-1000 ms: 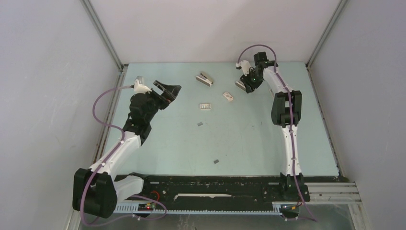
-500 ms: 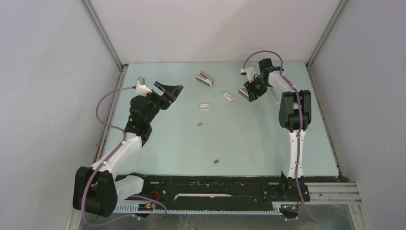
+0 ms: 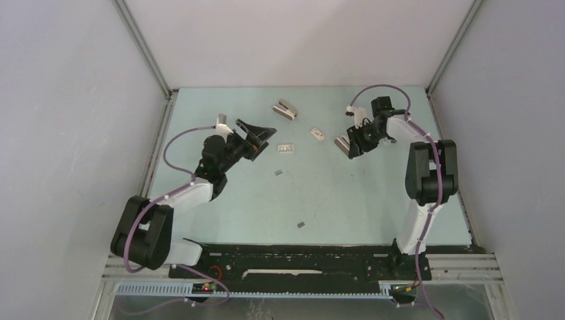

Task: Unload the staples from the stapler
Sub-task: Pick up the stapler from the center of the board.

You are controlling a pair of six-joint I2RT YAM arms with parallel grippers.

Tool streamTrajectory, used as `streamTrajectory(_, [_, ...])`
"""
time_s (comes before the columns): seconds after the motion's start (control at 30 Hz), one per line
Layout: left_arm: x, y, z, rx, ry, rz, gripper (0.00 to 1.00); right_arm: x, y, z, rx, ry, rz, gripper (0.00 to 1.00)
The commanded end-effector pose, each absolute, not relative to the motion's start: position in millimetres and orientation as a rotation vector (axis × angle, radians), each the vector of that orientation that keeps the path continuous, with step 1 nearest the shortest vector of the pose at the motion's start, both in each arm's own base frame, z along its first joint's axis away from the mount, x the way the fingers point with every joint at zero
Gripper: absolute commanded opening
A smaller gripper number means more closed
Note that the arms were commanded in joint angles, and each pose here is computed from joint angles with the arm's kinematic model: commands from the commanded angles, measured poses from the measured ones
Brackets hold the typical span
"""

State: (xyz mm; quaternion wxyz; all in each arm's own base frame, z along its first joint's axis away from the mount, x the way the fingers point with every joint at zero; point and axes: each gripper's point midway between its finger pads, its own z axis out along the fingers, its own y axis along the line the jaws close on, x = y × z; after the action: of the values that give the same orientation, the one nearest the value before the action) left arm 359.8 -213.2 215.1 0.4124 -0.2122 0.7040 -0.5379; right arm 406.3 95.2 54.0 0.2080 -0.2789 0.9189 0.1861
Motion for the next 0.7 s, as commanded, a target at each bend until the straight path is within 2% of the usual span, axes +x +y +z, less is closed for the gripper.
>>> streamTrajectory(0.0, [358.6,-240.1,230.2,-0.503,1.76,-1.482,1.0,393.7,115.9,89.7,-0.717,2.448,0.632,0.31])
streamTrajectory(0.33, [348.0,-276.2,185.9,-0.623,1.922,-1.568,0.99,338.2,157.5,97.8,-0.764,2.416,0.758,0.3])
streamTrajectory(0.67, [337.5,-300.1,168.6,-0.66,2.009,-1.577,0.98,315.0,195.5,108.2,-0.745,2.358,0.879,0.3])
